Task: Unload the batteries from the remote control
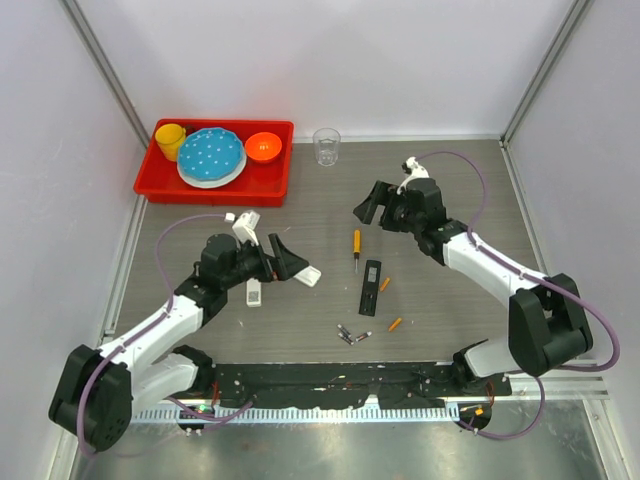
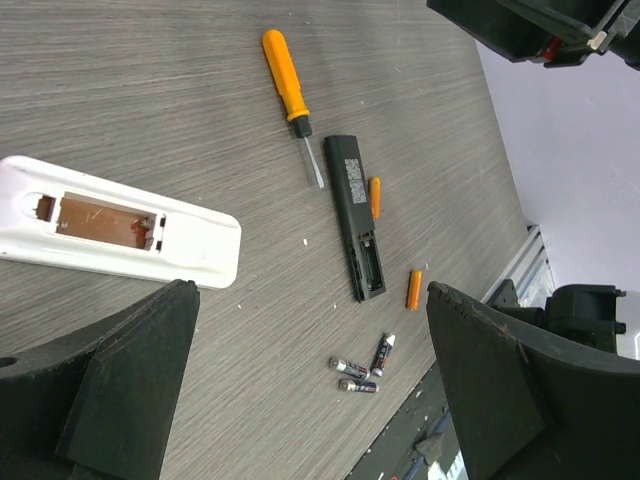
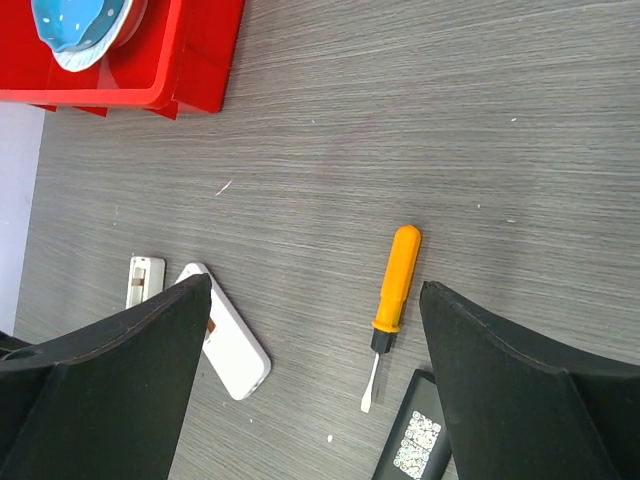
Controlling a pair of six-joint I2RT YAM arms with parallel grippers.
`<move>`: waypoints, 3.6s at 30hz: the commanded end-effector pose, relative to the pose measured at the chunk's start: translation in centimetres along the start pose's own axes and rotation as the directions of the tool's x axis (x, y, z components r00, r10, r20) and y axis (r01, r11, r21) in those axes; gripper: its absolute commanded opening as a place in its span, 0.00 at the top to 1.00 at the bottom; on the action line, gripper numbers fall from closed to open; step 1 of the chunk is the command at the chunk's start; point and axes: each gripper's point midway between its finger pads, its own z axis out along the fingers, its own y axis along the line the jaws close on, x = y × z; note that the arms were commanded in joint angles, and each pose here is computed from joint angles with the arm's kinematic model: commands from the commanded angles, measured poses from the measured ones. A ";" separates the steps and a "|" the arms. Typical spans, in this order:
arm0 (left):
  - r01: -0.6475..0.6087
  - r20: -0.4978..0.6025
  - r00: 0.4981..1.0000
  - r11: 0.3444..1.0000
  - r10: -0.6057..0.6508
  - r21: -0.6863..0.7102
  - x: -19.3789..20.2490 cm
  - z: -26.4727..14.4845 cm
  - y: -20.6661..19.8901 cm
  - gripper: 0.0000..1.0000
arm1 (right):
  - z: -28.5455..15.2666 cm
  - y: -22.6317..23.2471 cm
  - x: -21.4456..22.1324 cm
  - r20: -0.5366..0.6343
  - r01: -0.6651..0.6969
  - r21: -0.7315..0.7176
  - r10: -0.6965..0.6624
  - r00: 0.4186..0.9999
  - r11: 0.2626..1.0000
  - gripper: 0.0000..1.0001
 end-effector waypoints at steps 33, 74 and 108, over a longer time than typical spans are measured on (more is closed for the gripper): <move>-0.045 0.254 0.955 0.926 0.150 -0.376 -6.4 -4.6 4.0 0.00 | -5.2 -2.3 -2.7 0.141 0.096 0.160 -0.119 0.983 0.982 0.10; 0.113 0.317 0.926 0.653 0.203 -0.749 -7.4 -9.9 11.1 0.00 | -9.0 -6.6 -3.3 0.214 0.117 0.379 -0.210 0.954 0.918 0.10; -0.156 0.096 0.960 0.786 0.263 -0.598 -6.4 -5.1 8.3 0.00 | -10.3 -6.7 -3.8 0.333 0.156 0.351 -0.278 0.901 0.923 0.12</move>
